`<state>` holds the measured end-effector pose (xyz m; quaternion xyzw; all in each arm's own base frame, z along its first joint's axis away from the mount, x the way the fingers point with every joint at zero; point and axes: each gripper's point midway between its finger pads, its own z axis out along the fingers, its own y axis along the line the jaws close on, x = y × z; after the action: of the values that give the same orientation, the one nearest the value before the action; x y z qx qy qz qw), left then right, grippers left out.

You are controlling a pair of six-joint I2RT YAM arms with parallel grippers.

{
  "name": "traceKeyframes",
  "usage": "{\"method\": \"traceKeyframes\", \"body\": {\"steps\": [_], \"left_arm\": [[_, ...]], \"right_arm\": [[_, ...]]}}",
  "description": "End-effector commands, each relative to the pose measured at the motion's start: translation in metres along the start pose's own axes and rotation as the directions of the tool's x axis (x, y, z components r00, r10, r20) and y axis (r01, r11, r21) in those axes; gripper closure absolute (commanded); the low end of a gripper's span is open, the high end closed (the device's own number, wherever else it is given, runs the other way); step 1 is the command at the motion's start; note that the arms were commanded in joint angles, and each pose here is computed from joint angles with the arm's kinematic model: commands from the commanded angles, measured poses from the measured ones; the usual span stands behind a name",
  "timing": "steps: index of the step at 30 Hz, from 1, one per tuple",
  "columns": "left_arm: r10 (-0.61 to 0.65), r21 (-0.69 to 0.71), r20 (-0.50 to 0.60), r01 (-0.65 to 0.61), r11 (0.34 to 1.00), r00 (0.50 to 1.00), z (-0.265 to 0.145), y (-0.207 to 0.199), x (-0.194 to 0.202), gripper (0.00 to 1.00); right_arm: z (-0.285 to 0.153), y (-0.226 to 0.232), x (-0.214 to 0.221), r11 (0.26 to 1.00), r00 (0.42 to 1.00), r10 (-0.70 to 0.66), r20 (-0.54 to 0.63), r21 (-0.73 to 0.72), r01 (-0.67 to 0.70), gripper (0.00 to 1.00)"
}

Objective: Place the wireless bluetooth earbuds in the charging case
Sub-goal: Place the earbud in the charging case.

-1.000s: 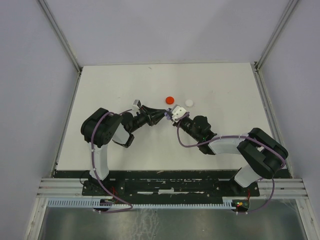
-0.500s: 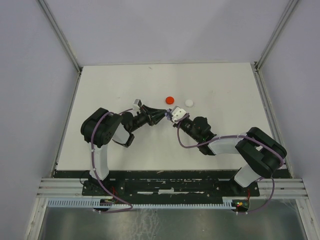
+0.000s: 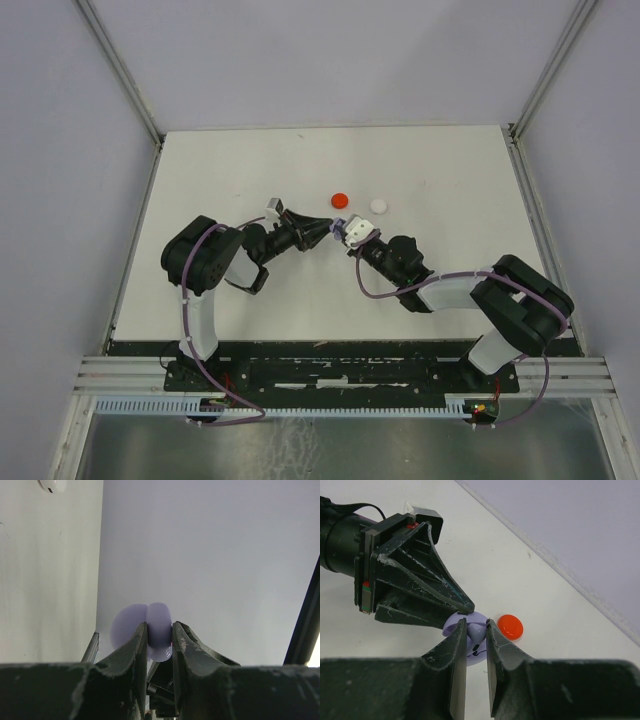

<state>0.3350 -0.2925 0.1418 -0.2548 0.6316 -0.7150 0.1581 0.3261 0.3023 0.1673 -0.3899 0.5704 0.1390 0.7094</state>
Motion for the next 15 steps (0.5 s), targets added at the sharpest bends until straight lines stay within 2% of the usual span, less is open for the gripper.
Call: {"method": "traceKeyframes", "body": {"steps": [1, 10, 15], "left_arm": [[0.115, 0.221, -0.06, -0.1, 0.97, 0.992, -0.0046, -0.0632, 0.0213, 0.97], [0.121, 0.225, -0.061, -0.104, 0.969, 0.991, -0.005, -0.0649, 0.0218, 0.97], [0.12, 0.225, -0.061, -0.104, 0.969, 0.991, -0.0049, -0.0649, 0.0218, 0.97]], "right_arm": [[-0.0044, -0.0016, -0.0097, 1.0, 1.0, -0.004, 0.029, 0.009, 0.004, 0.98], [-0.0064, 0.0007, -0.0094, 1.0, 1.0, 0.005, 0.023, -0.005, -0.005, 0.97], [-0.0055, 0.0002, -0.0106, 0.999, 0.999, 0.037, 0.005, -0.004, -0.037, 0.81]]}}
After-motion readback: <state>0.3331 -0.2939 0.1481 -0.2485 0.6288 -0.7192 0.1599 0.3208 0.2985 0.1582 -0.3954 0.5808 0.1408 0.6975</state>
